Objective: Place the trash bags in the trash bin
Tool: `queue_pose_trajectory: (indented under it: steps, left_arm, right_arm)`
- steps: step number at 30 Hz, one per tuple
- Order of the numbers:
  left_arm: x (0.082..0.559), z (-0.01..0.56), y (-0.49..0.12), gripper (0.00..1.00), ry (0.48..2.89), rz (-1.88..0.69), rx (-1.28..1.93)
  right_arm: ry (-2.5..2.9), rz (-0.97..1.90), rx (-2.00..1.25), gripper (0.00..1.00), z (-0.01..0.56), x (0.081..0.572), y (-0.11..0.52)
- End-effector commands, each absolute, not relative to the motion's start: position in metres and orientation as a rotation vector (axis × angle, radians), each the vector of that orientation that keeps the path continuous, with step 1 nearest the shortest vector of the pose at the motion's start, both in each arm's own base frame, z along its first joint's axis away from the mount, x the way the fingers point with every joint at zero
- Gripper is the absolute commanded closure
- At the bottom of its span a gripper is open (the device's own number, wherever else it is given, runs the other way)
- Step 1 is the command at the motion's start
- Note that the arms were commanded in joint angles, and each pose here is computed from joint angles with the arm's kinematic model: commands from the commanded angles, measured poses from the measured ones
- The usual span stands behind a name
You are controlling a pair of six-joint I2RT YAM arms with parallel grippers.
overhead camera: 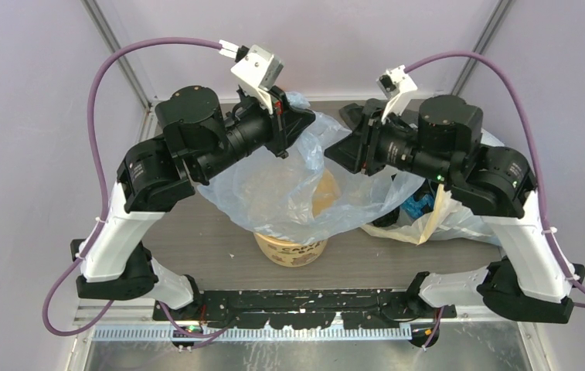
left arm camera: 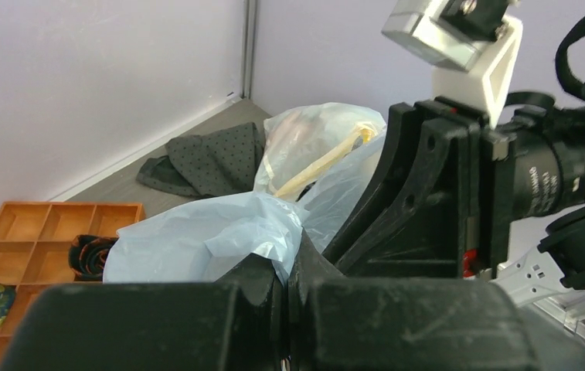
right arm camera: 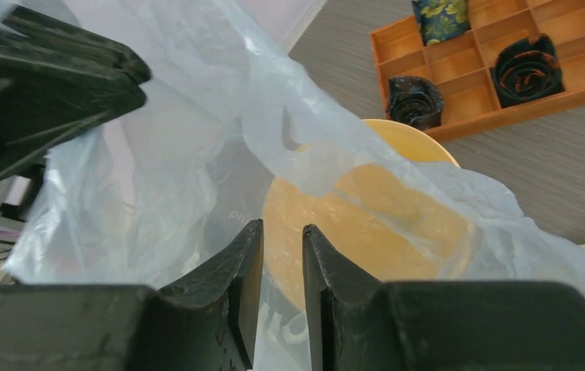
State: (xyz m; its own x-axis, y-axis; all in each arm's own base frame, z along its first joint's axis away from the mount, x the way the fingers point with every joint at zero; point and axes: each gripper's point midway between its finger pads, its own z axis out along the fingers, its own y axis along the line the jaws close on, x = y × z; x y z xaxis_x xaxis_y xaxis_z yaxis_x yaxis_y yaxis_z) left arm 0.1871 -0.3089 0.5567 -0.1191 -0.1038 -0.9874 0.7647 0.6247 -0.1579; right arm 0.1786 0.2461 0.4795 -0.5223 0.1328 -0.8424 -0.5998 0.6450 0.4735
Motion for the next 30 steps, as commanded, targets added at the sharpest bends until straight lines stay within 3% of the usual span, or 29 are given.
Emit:
queue_pose_trajectory:
  steps: [1,17,30]
  left_arm:
    - [0.186,0.571,-0.309,0.99,1.477,-0.854,0.550]
    - [0.186,0.567,-0.310,1.00,1.472,-0.881,0.520]
    - [0.187,0.570,-0.313,1.00,1.445,-0.923,0.473]
  right_arm:
    - [1.868,0.860,-0.313,0.69,0.471,0.198,0.253]
    - [1.912,0.913,-0.305,0.63,0.391,0.213,0.329]
    - [1.956,0.930,-0.307,0.44,0.328,0.211,0.349]
